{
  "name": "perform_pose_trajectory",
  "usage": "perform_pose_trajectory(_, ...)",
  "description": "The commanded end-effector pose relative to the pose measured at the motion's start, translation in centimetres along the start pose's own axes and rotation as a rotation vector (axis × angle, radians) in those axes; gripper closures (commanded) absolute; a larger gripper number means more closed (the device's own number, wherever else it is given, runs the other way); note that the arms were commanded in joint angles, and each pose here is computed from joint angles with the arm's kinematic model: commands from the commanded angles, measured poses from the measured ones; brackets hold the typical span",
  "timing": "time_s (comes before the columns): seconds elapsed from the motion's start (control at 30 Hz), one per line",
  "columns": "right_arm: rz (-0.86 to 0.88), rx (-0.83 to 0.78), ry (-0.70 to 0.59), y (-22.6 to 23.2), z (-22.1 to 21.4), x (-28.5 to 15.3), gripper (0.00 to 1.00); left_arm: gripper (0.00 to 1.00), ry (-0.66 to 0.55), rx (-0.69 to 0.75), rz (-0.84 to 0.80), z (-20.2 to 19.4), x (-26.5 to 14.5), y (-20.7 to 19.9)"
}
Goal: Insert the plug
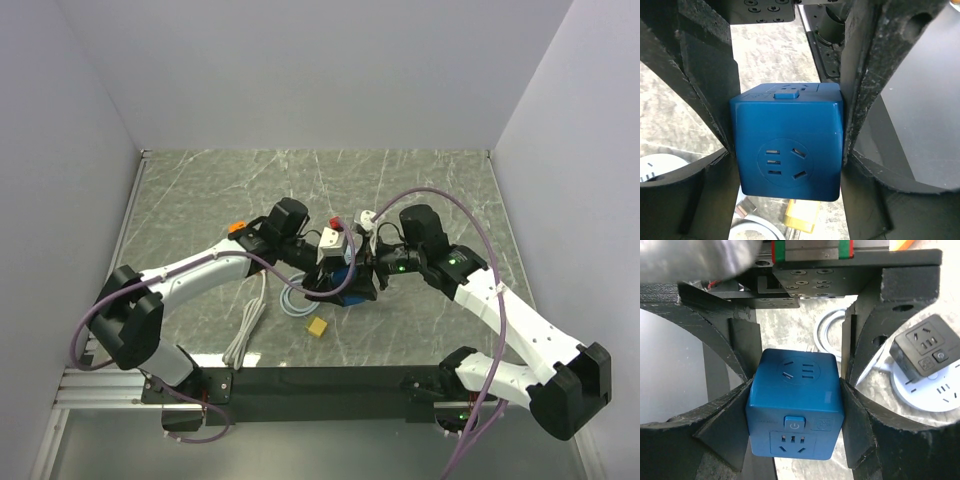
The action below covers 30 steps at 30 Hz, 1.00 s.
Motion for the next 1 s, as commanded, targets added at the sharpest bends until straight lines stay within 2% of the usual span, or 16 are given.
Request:
perform_pose_trajectory(0.0,-0.013,-0.132,-0.1,0.2,4.3,-1.1,0.86,0.59,0.01,0.032,-0.121,0.2,0.9,-1.4)
perform_pose_trajectory(0.03,-0.013,-0.13,-0.098,0.2,4.2,-1.0,0.86,0.69,0.01,0.034,-0.133,0.3,1.1,-1.4)
perform_pose_trajectory(0.1,-0.016,-0.123,-0.094,0.0,4.1,-0.9,0.84,0.81,-0.006,0.047,-0.158,0.7,1.3,-1.7)
perform_pose_trajectory(0.13,-0.026,-0.118,-0.096,-0.1,4.1,-0.9,0.8,0.99,-0.013,0.046,-0.161,0.8,1.3,-1.7)
perform_pose_trajectory(0.17,-0.039,-0.108,-0.096,-0.3,3.9,-0.8,0.73,0.99,-0.028,0.055,-0.16,1.0,1.3,-1.7)
perform_pose_trajectory(0.2,-0.072,-0.098,-0.11,-0.6,4.2,-0.9,0.56,0.99,-0.065,0.07,-0.142,1.9,1.4,-1.5)
perform_pose_trajectory(0.27,-0.119,-0.091,-0.132,-0.8,4.4,-1.2,0.39,1.0,-0.11,0.08,-0.105,2.2,1.1,-1.7)
perform_pose_trajectory(0.3,-0.146,-0.097,-0.151,-0.9,4.7,-1.5,0.33,1.0,-0.128,0.037,-0.065,2.5,1.0,-1.6)
perform_pose_trajectory(0.33,-0.164,-0.112,-0.177,-0.7,5.2,-2.0,0.31,1.0,-0.18,0.084,-0.038,3.3,0.7,-1.7)
perform_pose_trajectory(0.37,-0.179,-0.118,-0.196,-0.7,5.3,-2.2,0.29,1.0,-0.202,0.049,-0.029,3.6,0.6,-2.0)
perform_pose_trajectory(0.43,-0.206,-0.134,-0.225,-0.4,5.7,-2.7,0.26,1.0,-0.249,0.094,-0.026,4.3,0.2,-2.5)
perform_pose_trajectory(0.47,-0.216,-0.14,-0.236,-0.4,5.9,-3.0,0.18,0.99,-0.264,0.05,-0.034,4.5,0.2,-2.8)
perform_pose_trajectory(0.57,-0.23,-0.156,-0.24,-0.1,6.1,-3.5,0.08,1.0,-0.286,0.056,-0.039,4.6,-0.1,-3.4)
perform_pose_trajectory(0.8,-0.268,-0.148,-0.229,-0.5,5.4,-3.7,0.05,1.0,-0.342,0.091,-0.026,5.0,-0.9,-4.5)
perform_pose_trajectory(0.97,-0.301,-0.174,-0.327,0.3,5.9,-5.0,0.04,1.0,-0.362,0.094,0.026,4.8,-1.4,-4.4)
Point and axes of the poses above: each gripper's point midway between its finger pads, its own x axis out along the fingers, its own y axis along the line the jaws close on, z = x × y, the point moved 4 cm from there along -x, back along the fingers, and after that the axes turned 7 degrees about -x, right-handed, at the moved point
